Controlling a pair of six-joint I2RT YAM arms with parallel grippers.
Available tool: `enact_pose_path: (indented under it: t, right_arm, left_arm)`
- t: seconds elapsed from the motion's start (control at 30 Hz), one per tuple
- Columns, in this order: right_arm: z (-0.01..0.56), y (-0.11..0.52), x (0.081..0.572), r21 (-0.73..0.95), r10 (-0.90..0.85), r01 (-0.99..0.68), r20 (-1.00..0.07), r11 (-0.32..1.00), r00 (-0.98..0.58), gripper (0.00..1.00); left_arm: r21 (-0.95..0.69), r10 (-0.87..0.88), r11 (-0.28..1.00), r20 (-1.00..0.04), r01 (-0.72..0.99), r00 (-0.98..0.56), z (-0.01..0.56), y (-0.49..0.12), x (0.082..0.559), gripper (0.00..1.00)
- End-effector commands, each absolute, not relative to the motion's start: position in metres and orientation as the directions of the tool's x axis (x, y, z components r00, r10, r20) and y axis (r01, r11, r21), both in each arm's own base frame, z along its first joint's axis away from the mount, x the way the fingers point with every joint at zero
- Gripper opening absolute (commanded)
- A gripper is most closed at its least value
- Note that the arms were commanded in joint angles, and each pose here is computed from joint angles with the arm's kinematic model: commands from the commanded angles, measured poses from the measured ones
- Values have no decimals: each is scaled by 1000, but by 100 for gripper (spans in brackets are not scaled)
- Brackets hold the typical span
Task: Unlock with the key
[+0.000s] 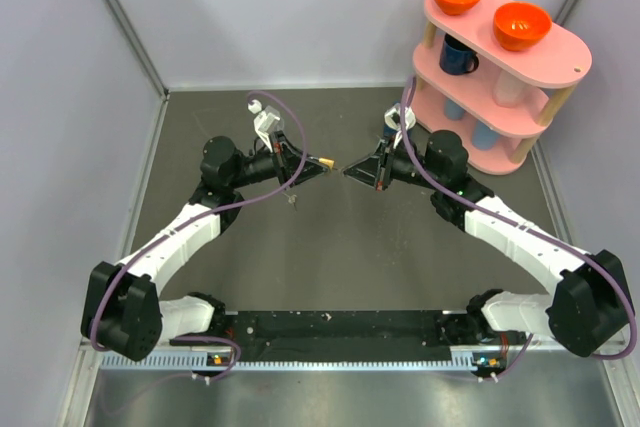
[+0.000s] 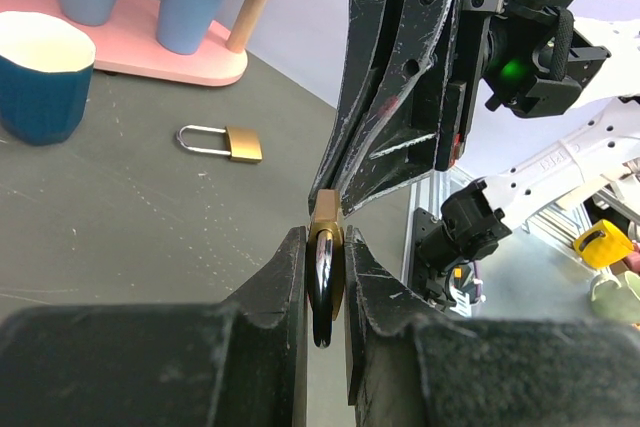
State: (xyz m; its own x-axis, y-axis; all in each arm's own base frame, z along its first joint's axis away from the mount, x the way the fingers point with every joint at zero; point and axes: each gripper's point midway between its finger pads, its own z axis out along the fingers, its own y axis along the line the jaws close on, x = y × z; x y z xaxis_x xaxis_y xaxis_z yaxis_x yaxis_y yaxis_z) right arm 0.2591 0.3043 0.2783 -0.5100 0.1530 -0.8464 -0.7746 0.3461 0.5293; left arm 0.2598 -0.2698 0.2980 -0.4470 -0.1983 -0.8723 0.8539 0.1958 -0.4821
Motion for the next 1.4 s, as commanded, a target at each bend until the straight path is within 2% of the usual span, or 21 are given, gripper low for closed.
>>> enact_pose_path:
  t: [0.0, 0.37, 0.77, 0.9, 1.17, 1.37]
  right_arm:
    - [307, 311, 255, 484, 178, -824, -875, 295, -450, 0]
    - [306, 307, 243, 525, 178, -812, -851, 254, -495, 0]
    - [319, 284, 246, 553, 231, -793, -831, 255, -506, 0]
    - [318, 283, 239, 561, 212, -794, -827, 236, -521, 0]
    - [294, 278, 234, 586, 151, -758, -809, 286, -568, 0]
    - [294, 282, 230, 607, 151, -752, -794, 258, -589, 0]
  left_arm:
    - [-415, -205, 129, -900, 901, -385, 319, -276, 248, 0]
    - [-401, -185, 21, -902, 916, -390, 328, -275, 226, 0]
    - [-408, -140, 7, -905, 913, -403, 324, -275, 227, 0]
    - [-405, -146, 4, -905, 914, -400, 327, -273, 227, 0]
    - [-405, -163, -2, -902, 914, -400, 332, -268, 229, 0]
    - [-413, -162, 1, -899, 911, -408, 330, -269, 231, 0]
